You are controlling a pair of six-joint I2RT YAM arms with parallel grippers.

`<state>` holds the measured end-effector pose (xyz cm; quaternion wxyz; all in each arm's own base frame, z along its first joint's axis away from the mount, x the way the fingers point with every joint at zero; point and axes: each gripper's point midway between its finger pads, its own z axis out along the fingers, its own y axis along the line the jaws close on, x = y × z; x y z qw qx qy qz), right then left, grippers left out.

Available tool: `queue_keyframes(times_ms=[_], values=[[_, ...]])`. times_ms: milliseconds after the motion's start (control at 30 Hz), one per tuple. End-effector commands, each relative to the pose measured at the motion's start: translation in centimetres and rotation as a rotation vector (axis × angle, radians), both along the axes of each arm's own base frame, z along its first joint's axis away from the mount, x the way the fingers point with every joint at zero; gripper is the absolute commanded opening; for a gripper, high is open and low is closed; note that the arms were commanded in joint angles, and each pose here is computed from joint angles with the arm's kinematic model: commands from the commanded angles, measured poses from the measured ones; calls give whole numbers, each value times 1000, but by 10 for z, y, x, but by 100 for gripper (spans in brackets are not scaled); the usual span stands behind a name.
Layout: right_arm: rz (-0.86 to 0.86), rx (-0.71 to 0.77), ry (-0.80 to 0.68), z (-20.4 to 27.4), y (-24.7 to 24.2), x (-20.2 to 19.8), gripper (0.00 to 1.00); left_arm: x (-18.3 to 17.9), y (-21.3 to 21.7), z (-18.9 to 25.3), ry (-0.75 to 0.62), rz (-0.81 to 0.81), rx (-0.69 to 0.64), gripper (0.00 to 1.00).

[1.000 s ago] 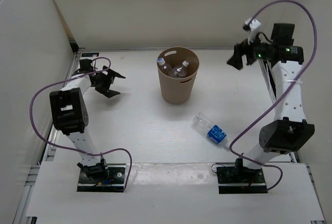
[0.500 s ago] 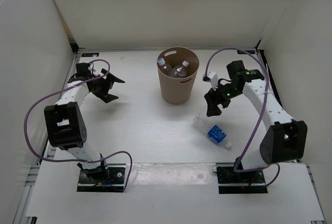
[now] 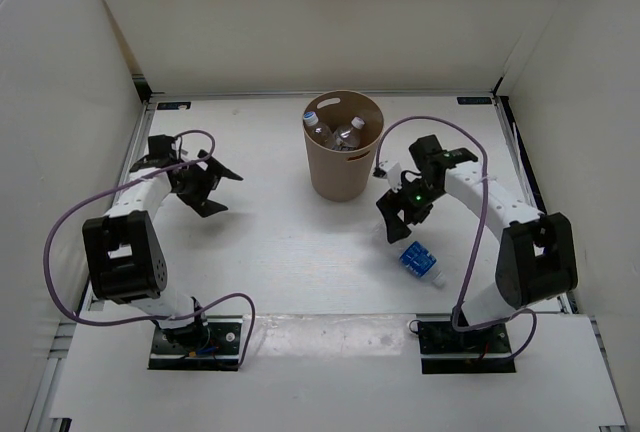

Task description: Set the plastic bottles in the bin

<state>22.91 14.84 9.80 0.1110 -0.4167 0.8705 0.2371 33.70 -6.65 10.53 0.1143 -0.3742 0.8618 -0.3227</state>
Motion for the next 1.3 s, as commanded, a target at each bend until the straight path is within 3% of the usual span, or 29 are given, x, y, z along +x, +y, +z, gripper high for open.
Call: queue_keyframes(times_ms=[0, 167, 467, 633, 800, 933, 1000, 1033, 1267], values=[[-24, -53, 17, -14, -4, -2, 89, -2, 2, 14, -58, -2, 20, 99], [-75, -104, 84, -31, -18, -1, 87, -6, 3, 19, -75, -7, 30, 99], [40, -234, 79, -39, -5, 5, 81, -8, 5, 16, -69, 10, 22, 99], [49, -266, 79, -41, -5, 5, 62, -5, 10, 18, -74, 24, 23, 99], [42, -258, 81, -40, -5, 5, 49, -2, 12, 17, -74, 33, 20, 99], [44, -249, 79, -40, -6, 1, 32, -3, 11, 15, -64, 35, 12, 99], [21, -251, 68, -40, -9, 4, 5, -2, 11, 14, -65, 35, 13, 99], [-14, -254, 29, -37, -14, 12, 0, -3, 11, 13, -62, 37, 14, 99], [-329, -119, -44, 22, -39, 53, 0, -2, 10, 9, -48, 37, 7, 99]])
